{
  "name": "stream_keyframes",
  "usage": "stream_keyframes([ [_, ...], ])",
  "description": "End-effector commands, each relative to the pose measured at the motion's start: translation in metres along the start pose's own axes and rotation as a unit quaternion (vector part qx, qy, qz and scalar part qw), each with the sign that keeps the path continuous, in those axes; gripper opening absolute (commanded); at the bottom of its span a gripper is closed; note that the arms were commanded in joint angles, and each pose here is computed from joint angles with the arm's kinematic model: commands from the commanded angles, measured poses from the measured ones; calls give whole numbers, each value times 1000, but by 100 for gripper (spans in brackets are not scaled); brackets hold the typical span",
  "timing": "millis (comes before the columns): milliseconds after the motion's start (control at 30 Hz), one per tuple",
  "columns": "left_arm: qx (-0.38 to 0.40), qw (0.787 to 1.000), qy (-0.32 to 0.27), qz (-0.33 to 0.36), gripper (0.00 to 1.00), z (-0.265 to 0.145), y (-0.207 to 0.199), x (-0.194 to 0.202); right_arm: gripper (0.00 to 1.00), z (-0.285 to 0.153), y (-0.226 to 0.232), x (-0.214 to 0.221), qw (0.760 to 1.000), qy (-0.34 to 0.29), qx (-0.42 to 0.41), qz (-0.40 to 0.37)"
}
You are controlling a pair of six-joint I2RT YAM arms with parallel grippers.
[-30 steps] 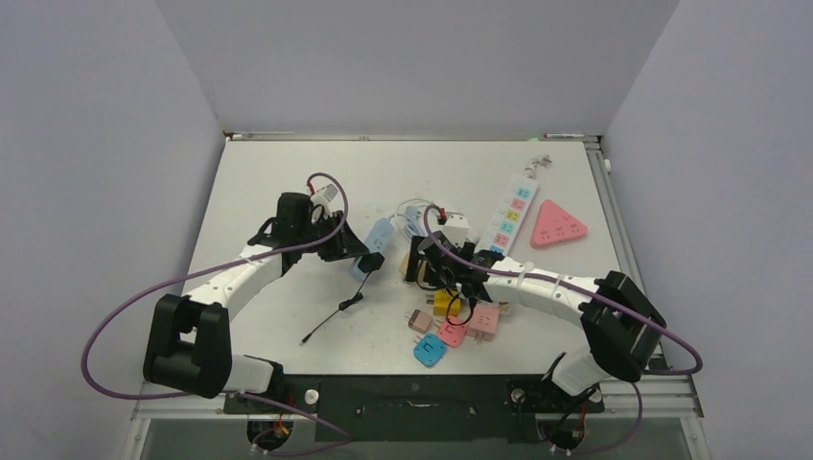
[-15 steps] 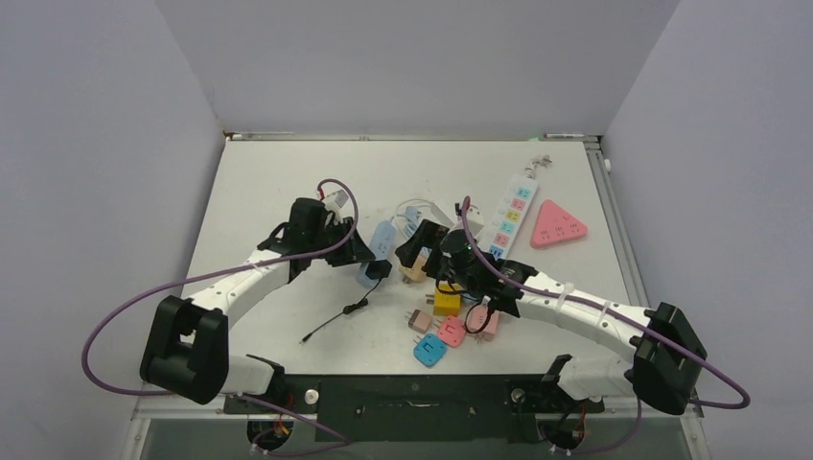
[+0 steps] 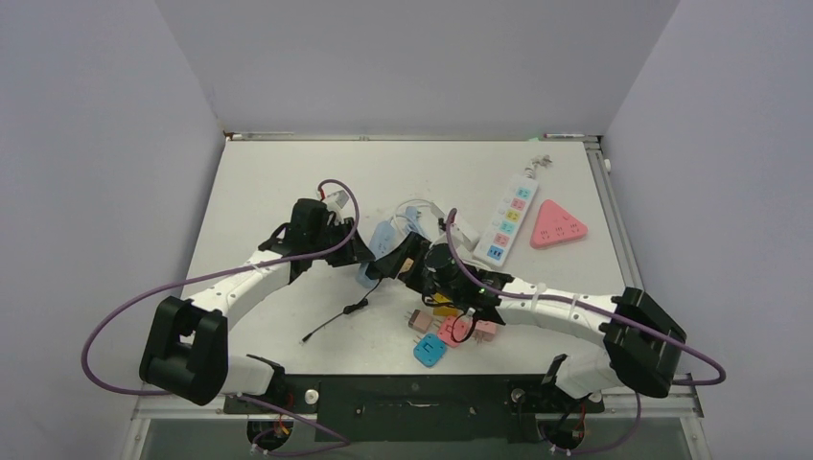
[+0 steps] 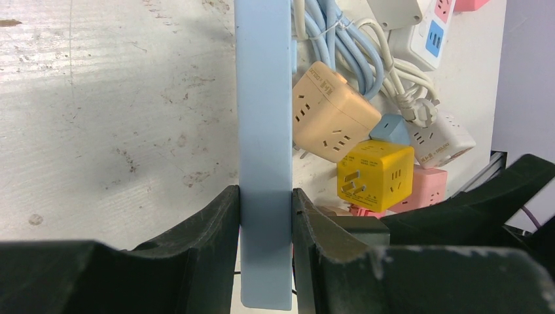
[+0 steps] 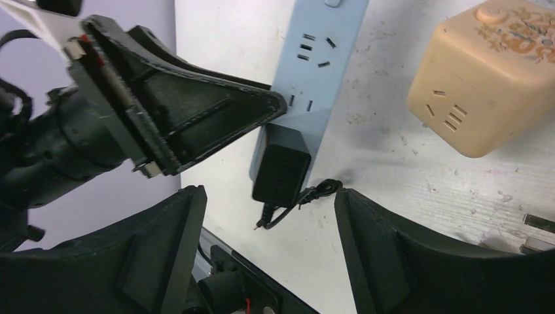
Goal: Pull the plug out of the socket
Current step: Remove the plug from the socket.
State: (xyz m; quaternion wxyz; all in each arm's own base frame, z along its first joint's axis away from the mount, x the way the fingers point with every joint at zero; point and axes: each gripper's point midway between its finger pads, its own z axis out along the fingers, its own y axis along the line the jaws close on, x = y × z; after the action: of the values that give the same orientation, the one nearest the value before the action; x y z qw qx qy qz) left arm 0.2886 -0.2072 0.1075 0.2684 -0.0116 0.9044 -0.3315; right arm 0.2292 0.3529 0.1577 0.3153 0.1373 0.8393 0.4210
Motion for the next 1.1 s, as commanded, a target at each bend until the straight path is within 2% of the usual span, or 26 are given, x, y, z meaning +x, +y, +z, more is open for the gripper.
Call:
stream_keyframes([
  [0,32,999,-22,21,0,-6,-19,-12,71,10,9,4,999,-5,-25,30],
  [767,37,999,-11,18,0,-2,-20,-10,39,26,5,1,999,-14,-11,40],
  [933,38,999,-10,21,0,-1,-21,-9,28,28,12,0,999,-15,-19,47],
  [1067,37,999,-8,28,0,-1,-22,-8,12,27,18,-1,998,-20,-23,55],
])
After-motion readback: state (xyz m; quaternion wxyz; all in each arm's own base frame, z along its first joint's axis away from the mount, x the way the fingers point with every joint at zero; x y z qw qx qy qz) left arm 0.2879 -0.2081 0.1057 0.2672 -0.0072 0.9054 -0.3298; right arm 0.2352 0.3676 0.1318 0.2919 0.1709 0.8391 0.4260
